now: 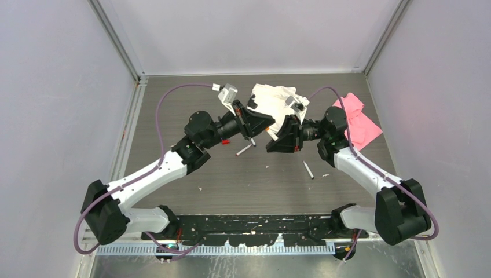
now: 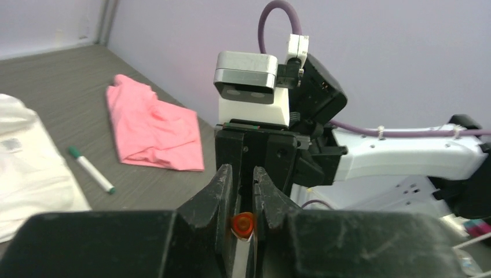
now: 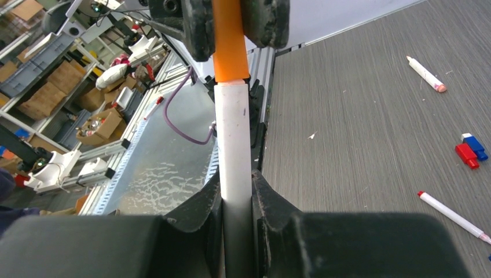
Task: Insert the pens into the pen caps
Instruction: Press the pen cap onto the pen.
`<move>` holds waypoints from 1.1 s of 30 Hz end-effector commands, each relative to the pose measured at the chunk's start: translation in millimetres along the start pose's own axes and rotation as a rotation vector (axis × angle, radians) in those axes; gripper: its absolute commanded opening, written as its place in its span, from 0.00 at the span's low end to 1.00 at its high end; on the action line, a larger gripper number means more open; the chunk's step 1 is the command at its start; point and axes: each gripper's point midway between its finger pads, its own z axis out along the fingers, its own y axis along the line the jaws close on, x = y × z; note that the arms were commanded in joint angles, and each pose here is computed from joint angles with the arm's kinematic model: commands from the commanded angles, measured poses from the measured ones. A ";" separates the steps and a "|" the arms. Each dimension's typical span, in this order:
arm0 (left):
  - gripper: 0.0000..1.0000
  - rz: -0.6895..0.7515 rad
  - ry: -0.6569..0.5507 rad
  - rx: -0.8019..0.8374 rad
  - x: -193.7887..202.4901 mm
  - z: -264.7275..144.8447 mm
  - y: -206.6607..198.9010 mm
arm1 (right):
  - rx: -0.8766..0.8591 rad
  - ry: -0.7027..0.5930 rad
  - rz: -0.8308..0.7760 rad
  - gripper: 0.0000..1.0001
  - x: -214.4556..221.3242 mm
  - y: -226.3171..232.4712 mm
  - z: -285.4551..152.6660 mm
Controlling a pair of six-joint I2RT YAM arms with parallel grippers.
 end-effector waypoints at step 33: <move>0.01 -0.340 0.642 0.188 193.1 -47.1 -34.8 | 0.151 -0.220 -0.179 0.01 -77.5 1.4 -11.1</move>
